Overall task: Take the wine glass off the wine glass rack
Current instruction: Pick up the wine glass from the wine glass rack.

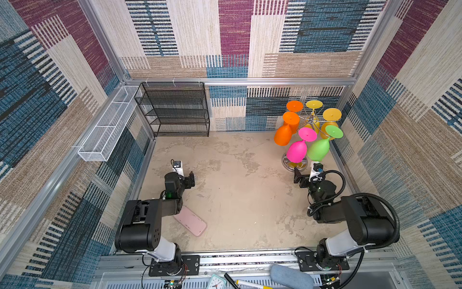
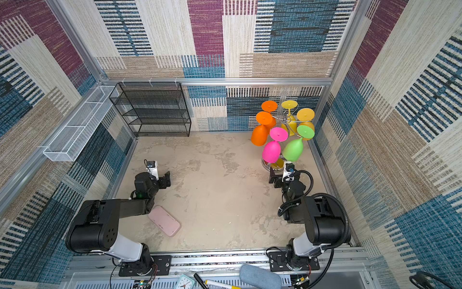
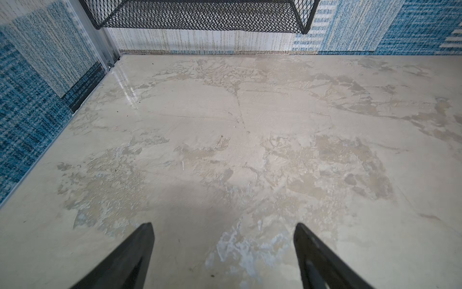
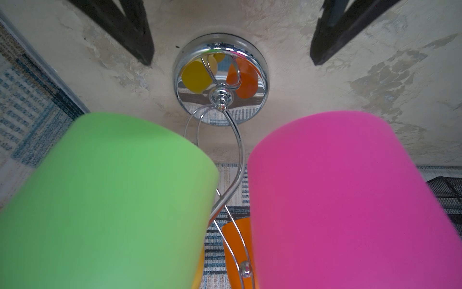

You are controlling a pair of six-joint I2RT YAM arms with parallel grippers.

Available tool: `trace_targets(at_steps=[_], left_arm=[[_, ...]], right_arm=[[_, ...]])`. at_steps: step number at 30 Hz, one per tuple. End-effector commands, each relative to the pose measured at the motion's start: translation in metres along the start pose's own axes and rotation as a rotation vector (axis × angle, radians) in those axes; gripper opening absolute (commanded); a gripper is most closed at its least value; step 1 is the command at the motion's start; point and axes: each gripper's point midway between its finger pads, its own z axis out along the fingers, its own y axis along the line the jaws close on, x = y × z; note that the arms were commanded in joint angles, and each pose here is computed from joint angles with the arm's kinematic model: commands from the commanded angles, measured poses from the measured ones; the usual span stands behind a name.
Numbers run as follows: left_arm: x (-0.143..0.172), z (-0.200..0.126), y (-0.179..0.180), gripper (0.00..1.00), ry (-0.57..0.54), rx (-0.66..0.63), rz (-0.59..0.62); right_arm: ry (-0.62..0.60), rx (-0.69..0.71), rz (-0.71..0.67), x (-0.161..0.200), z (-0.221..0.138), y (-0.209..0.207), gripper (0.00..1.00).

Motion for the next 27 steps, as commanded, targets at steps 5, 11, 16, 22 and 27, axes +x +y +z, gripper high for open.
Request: trace_targets(at_steps=[5,11,16,22,27], left_arm=[[-0.005,0.0,0.0,0.94,-0.015,-0.002,0.014],[-0.005,0.0,0.0,0.94,-0.015,-0.003,0.014],[-0.006,-0.002,-0.003,0.93,-0.022,-0.004,0.025],[-0.017,-0.007,-0.005,0.92,-0.019,-0.041,0.059],[-0.031,-0.013,-0.015,0.92,0.023,-0.059,0.126]], right_arm=[[-0.035,0.015,-0.019,-0.007,-0.004,0.001,1.0],[-0.073,0.025,-0.044,-0.012,-0.014,0.005,1.0],[-0.121,0.046,-0.047,-0.019,-0.027,0.005,1.0],[-0.163,0.063,-0.045,-0.029,-0.039,0.004,1.0],[-0.178,0.082,-0.047,-0.036,-0.046,0.005,1.0]])
